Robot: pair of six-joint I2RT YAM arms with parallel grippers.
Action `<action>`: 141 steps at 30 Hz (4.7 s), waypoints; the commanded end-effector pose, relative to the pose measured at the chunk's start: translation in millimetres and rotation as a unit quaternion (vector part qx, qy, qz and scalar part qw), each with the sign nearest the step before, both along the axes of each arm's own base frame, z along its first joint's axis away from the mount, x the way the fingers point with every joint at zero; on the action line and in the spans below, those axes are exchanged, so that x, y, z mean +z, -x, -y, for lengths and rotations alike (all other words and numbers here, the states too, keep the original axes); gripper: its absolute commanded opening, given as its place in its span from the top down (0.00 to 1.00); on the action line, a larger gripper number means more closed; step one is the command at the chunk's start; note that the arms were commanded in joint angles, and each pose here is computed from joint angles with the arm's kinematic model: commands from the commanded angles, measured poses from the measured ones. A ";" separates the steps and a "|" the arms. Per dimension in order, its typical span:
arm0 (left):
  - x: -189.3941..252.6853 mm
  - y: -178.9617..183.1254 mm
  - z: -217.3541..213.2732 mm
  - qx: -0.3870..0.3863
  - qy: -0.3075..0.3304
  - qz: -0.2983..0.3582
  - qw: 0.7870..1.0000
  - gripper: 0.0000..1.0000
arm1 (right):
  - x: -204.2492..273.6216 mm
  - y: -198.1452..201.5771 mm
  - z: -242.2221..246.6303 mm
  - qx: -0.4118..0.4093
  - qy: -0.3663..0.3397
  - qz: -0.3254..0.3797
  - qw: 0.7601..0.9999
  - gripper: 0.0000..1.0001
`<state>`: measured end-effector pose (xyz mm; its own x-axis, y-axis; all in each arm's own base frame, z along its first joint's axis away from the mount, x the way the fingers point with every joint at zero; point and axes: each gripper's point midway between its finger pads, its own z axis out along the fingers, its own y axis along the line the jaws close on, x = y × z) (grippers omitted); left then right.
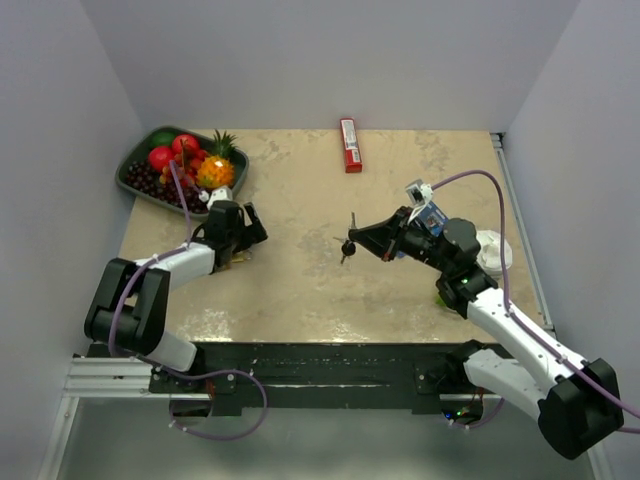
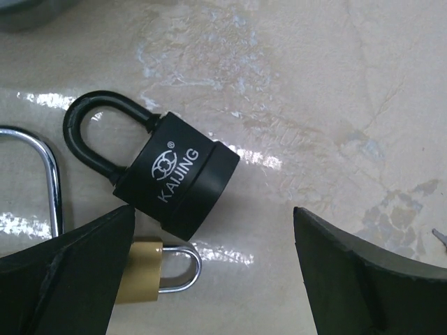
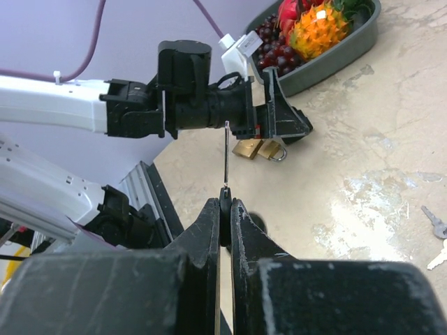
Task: Unlock with the key
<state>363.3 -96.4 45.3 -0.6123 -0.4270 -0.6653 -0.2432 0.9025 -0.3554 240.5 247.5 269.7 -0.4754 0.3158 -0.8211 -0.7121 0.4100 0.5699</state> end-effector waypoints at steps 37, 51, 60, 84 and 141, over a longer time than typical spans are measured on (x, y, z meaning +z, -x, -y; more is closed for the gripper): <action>-58.7 -7.3 -14.8 -0.062 -0.271 -0.159 0.947 0.24 | -16.5 4.7 5.8 -0.011 0.004 -0.003 1.000 1.00; -72.7 11.4 -5.5 -0.089 -0.192 -0.191 0.959 0.36 | -12.2 9.3 10.6 -0.018 0.003 0.003 1.000 1.00; -67.8 15.8 27.6 -0.130 -0.086 -0.165 0.974 1.00 | -22.0 1.7 15.6 -0.041 0.030 0.001 0.999 1.00; 101.5 22.4 81.2 -0.060 0.260 0.148 0.952 1.00 | -86.1 28.7 -125.4 0.031 0.148 -0.061 0.987 1.00; 106.8 37.9 80.5 -0.061 0.261 0.165 0.949 1.00 | -139.9 -23.9 -176.2 0.047 0.156 -0.153 0.975 1.00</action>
<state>315.2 -167.6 112.4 -0.5391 -0.6622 -0.5204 -0.0619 0.6474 -0.7596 244.1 415.5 109.2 -0.7584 -0.0482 -0.6500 -0.5609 0.5562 0.6132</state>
